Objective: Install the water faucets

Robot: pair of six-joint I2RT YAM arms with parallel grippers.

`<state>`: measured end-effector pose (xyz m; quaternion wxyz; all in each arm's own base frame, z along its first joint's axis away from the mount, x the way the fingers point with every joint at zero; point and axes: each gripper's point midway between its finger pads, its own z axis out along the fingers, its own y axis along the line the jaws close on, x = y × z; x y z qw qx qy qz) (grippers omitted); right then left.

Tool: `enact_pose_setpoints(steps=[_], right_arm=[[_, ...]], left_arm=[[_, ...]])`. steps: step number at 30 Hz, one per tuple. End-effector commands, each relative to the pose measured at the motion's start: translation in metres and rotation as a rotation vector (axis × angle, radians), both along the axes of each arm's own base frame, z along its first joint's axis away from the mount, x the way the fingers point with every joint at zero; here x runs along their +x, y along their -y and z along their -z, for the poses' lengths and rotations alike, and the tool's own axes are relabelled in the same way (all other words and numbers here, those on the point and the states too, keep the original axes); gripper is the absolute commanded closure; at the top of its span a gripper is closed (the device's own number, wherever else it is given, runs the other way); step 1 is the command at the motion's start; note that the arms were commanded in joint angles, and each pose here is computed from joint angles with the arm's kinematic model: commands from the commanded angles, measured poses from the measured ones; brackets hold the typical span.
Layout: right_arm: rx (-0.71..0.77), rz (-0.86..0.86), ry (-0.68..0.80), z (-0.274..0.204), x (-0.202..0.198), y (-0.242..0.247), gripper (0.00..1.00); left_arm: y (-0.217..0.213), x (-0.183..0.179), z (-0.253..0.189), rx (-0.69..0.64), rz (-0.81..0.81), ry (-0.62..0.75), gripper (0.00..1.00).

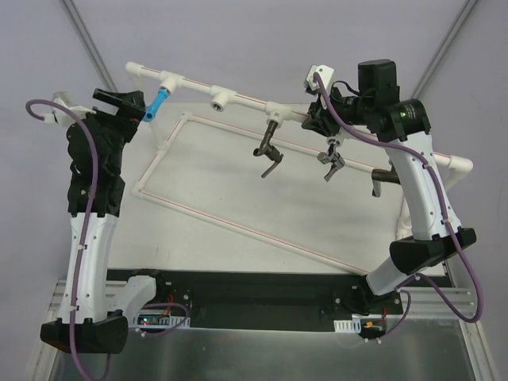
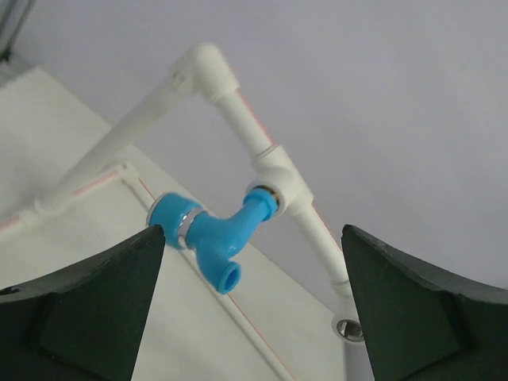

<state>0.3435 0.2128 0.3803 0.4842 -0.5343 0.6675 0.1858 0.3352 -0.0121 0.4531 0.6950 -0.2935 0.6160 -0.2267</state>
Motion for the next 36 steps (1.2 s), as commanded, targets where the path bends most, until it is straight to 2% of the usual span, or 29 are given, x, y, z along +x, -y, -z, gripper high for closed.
enact_pose_setpoints(steps=[1,4,10,14,21,24,25,27,28,29,31,32,35,36], right_arm=[[0.049,-0.084,-0.075,0.002,-0.024,-0.017,0.99],[0.048,-0.08,-0.075,0.002,-0.024,-0.016,0.99],[0.046,-0.075,-0.075,0.003,-0.023,-0.013,0.99],[0.045,-0.066,-0.075,0.003,-0.022,-0.011,0.99],[0.037,-0.056,-0.072,0.004,-0.02,-0.009,0.99],[0.034,-0.054,-0.073,0.005,-0.018,-0.009,0.99],[0.034,-0.051,-0.071,0.005,-0.017,-0.008,0.99],[0.035,-0.047,-0.075,0.006,-0.015,-0.008,0.99],[0.036,-0.048,-0.073,0.005,-0.014,-0.008,0.99],[0.038,-0.047,-0.073,0.004,-0.014,-0.008,0.99],[0.041,-0.051,-0.076,0.005,-0.013,-0.009,0.99],[0.041,-0.049,-0.076,0.004,-0.012,-0.008,0.99],[0.044,-0.049,-0.081,0.006,-0.009,-0.009,0.99],[0.045,-0.045,-0.082,0.006,-0.008,-0.008,0.99]], left_arm=[[0.012,0.003,0.039,-0.59,0.07,-0.11,0.09],[0.013,0.011,0.055,-0.745,0.082,-0.148,0.08],[0.018,0.035,0.067,-0.928,0.158,-0.174,0.08],[0.02,0.051,0.077,-0.995,0.183,-0.194,0.09],[0.012,0.072,0.077,-1.06,0.194,-0.132,0.16],[0.011,0.077,0.078,-1.081,0.2,-0.111,0.28],[0.01,0.078,0.08,-1.081,0.2,-0.11,0.37],[0.011,0.079,0.075,-1.073,0.217,-0.089,0.46],[0.009,0.079,0.075,-1.064,0.214,-0.082,0.56],[0.01,0.079,0.072,-1.053,0.22,-0.075,0.61],[0.01,0.078,0.065,-1.003,0.226,-0.058,0.71],[0.009,0.077,0.062,-0.978,0.227,-0.048,0.82],[0.008,0.074,0.049,-0.818,0.226,-0.025,0.97],[0.008,0.074,0.051,-0.705,0.225,-0.03,1.0]])
